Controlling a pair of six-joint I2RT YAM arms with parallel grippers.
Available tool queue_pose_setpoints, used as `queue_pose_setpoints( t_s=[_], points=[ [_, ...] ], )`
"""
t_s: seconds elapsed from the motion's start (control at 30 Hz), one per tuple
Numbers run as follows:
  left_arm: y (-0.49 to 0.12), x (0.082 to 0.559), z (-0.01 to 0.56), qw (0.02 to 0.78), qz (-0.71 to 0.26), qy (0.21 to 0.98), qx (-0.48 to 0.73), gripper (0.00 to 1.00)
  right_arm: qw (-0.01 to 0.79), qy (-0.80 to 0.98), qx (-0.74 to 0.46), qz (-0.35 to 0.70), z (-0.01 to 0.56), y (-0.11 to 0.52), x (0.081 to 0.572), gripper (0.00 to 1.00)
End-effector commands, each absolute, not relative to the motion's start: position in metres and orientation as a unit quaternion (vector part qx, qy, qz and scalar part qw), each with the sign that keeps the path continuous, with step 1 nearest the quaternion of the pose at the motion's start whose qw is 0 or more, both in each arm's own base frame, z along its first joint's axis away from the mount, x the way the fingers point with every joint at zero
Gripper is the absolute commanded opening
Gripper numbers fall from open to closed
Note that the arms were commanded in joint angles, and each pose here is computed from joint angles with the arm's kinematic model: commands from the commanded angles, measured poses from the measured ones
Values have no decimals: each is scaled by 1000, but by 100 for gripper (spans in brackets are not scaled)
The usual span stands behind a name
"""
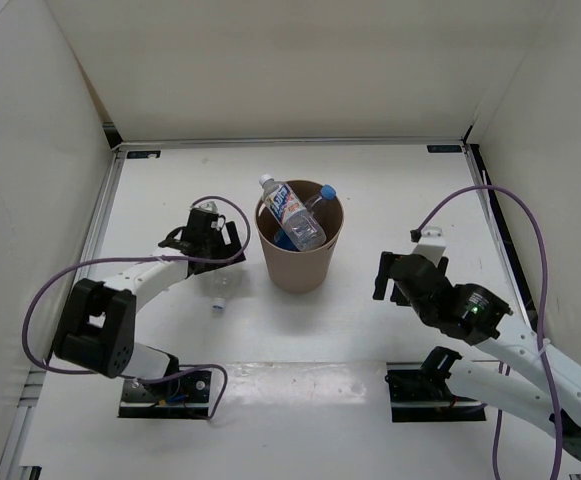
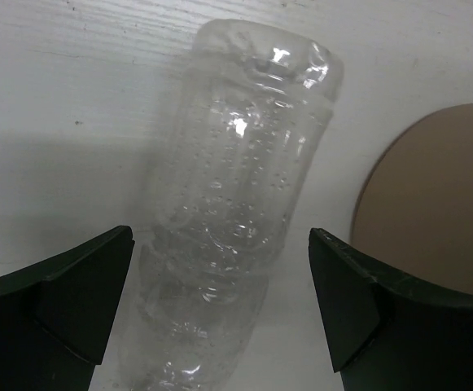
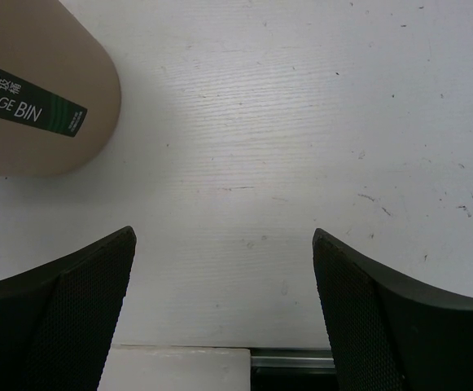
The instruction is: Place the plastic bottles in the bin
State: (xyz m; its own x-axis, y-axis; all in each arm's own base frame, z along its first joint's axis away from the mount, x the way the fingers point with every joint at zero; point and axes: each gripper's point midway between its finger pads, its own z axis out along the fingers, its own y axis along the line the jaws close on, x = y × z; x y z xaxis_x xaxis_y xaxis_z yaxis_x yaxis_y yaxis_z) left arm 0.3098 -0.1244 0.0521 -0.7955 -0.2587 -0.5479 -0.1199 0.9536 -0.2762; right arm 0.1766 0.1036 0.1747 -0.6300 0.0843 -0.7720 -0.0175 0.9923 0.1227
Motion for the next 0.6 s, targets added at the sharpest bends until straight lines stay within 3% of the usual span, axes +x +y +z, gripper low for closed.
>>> queue_pose_setpoints(
  t_s=[0.0,0.17,0.3,0.4,0.43,0.57],
  points=[
    [-134,322,58,311,-154,932,-105,99,438,897,20,63,178,106,181,90],
    [-135,323,51,298,-166,934,-107,91,435,898,21,60,177,107,183,90],
    [-135,322,62,311,-176,928,-102,72,429,901,21,54,175,107,184,90],
    [-125,319,97,356,-167,914,-97,69,426,903,24,48,174,106,185,90],
    [-121,319,133,406,-174,893,-87,69,425,904,27,47,173,105,186,90],
    [-106,307,210,486,-174,852,-87,63,425,904,28,45,173,104,186,90]
  ],
)
